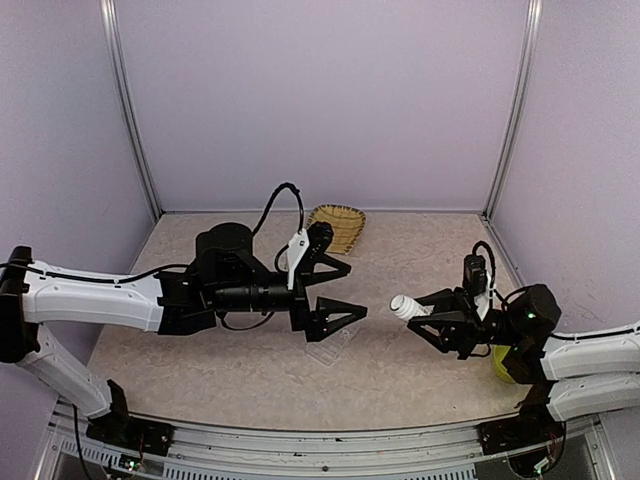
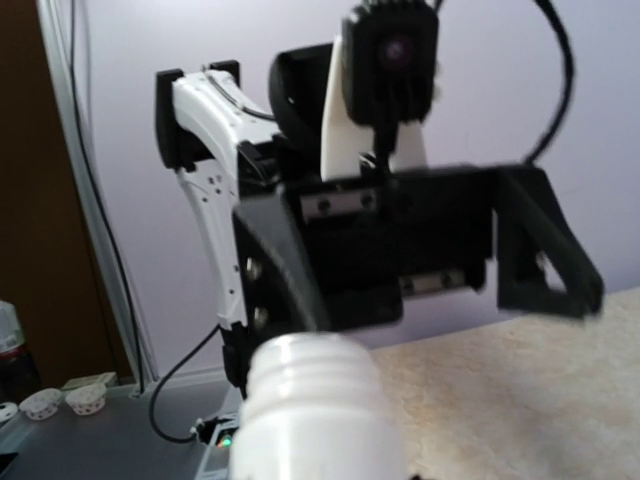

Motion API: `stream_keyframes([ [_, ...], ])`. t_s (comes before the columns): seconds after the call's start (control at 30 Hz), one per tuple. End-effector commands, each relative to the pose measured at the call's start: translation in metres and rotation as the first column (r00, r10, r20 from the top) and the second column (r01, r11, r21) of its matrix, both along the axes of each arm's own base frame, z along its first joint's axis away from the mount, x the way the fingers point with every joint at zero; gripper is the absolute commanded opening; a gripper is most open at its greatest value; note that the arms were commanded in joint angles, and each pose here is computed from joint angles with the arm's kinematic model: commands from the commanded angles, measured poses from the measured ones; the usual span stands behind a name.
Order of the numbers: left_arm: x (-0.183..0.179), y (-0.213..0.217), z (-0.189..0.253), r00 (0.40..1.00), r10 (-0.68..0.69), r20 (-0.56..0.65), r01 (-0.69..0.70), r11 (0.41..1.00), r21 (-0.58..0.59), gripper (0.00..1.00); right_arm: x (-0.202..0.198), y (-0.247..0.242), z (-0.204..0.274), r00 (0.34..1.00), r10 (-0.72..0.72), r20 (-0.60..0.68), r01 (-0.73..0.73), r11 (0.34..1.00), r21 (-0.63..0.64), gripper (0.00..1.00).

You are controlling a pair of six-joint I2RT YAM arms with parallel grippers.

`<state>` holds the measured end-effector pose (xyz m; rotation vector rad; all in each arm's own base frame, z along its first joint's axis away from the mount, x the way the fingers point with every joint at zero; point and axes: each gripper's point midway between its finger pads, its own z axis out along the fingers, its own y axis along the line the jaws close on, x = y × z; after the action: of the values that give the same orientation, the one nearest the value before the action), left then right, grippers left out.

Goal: Sort the pills into containers

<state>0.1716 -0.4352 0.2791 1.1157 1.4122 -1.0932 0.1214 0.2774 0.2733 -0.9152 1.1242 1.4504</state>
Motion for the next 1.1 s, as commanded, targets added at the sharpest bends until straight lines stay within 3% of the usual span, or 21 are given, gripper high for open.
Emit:
stream_keyframes([
  [0.0,-0.019,-0.022,-0.002,0.995,-0.09,0.04,0.088,0.995,0.046,0.99,-0.008,-0.005,0.006,1.0,0.019,0.018,-0.019,1.0,0.013,0.17],
  [0.3,-0.035,-0.046,0.011,0.98,-0.187,0.066,0.185,0.982,0.036,0.99,-0.007,-0.003,0.003,1.0,0.015,0.015,-0.015,1.0,-0.005,0.17],
  [0.67,-0.053,-0.061,0.012,0.944,-0.325,0.062,0.323,0.946,0.032,0.86,-0.005,0.001,0.001,0.999,0.03,0.014,-0.029,0.999,-0.015,0.17],
  [0.93,-0.053,-0.066,0.008,0.939,-0.34,0.057,0.338,0.94,0.035,0.72,-0.003,0.003,-0.002,1.0,0.023,0.007,-0.022,1.0,-0.021,0.17],
  [1.07,-0.053,-0.067,0.006,0.937,-0.344,0.056,0.343,0.939,0.033,0.55,-0.002,0.003,-0.004,1.0,0.021,0.002,-0.021,0.999,-0.025,0.17],
])
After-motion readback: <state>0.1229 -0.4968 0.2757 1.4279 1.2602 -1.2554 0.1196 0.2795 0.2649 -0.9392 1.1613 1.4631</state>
